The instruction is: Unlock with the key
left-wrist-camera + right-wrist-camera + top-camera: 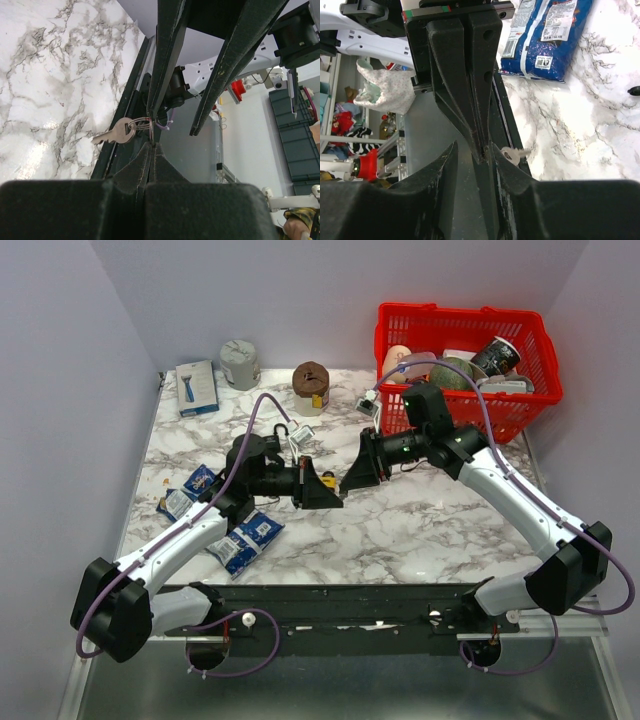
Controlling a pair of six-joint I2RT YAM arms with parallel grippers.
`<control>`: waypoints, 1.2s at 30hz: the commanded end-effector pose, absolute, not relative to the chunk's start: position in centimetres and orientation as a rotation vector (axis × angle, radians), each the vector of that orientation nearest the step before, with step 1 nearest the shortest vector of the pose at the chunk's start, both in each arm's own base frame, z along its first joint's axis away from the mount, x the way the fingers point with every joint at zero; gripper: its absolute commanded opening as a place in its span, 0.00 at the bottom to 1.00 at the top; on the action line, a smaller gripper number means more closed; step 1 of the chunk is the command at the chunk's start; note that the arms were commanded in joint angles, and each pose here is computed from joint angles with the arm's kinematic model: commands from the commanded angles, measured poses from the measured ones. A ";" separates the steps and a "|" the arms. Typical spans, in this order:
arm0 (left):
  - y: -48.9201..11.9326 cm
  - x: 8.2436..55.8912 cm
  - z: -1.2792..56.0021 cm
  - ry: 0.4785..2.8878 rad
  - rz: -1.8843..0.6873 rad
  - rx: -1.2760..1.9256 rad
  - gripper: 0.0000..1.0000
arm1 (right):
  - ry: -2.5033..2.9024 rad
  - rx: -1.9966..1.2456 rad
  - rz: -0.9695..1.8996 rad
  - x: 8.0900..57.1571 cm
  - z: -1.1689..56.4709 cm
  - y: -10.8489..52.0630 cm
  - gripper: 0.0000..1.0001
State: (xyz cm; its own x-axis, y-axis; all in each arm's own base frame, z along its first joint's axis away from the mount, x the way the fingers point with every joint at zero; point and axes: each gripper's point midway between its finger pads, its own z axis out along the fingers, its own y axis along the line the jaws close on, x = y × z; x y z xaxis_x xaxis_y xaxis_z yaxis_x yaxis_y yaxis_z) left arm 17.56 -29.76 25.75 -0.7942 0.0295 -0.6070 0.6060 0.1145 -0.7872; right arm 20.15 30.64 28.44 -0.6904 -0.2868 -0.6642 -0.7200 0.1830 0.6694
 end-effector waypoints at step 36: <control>-29.6 17.2 27.6 1.870 -1.719 0.679 0.00 | 2.171 -0.908 1.448 20.7 24.7 30.6 0.59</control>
